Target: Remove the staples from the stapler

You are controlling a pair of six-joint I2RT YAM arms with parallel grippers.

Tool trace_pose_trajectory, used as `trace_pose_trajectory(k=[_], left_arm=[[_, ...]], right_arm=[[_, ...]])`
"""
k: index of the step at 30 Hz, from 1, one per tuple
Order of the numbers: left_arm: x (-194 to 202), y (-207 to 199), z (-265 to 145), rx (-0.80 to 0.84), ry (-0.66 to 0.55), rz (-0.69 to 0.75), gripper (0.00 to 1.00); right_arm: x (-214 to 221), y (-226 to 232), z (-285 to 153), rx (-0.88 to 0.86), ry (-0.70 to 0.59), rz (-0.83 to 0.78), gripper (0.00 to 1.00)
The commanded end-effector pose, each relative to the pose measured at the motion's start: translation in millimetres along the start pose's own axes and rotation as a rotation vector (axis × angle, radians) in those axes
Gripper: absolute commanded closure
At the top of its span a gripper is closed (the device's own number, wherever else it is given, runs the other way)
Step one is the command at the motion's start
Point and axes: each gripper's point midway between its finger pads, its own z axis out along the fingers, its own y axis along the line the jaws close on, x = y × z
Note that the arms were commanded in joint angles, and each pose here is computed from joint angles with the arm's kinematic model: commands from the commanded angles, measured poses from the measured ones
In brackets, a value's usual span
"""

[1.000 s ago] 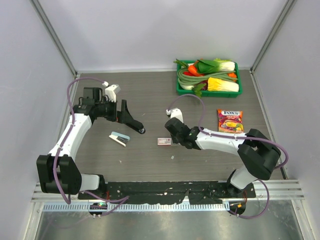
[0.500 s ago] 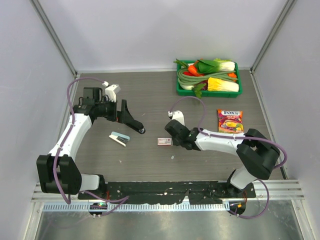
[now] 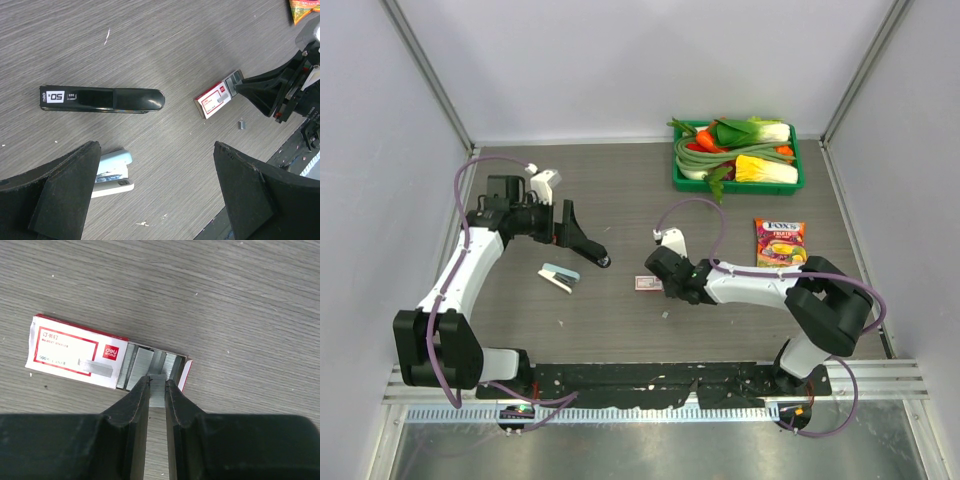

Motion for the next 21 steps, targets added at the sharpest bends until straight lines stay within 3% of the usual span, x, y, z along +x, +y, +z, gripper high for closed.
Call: trace_pose_trajectory(k=[1, 21], left_arm=[[-7.1, -6.9, -6.2, 0.021, -0.041, 0.023, 0.0], [-4.8, -5.9, -4.6, 0.025, -0.036, 0.019, 0.0]], right_arm=[[-24.6, -1.4, -5.8, 0.035, -0.074, 0.043, 0.99], [-28.7, 2.1, 1.1, 0.037, -0.091, 0.048, 0.99]])
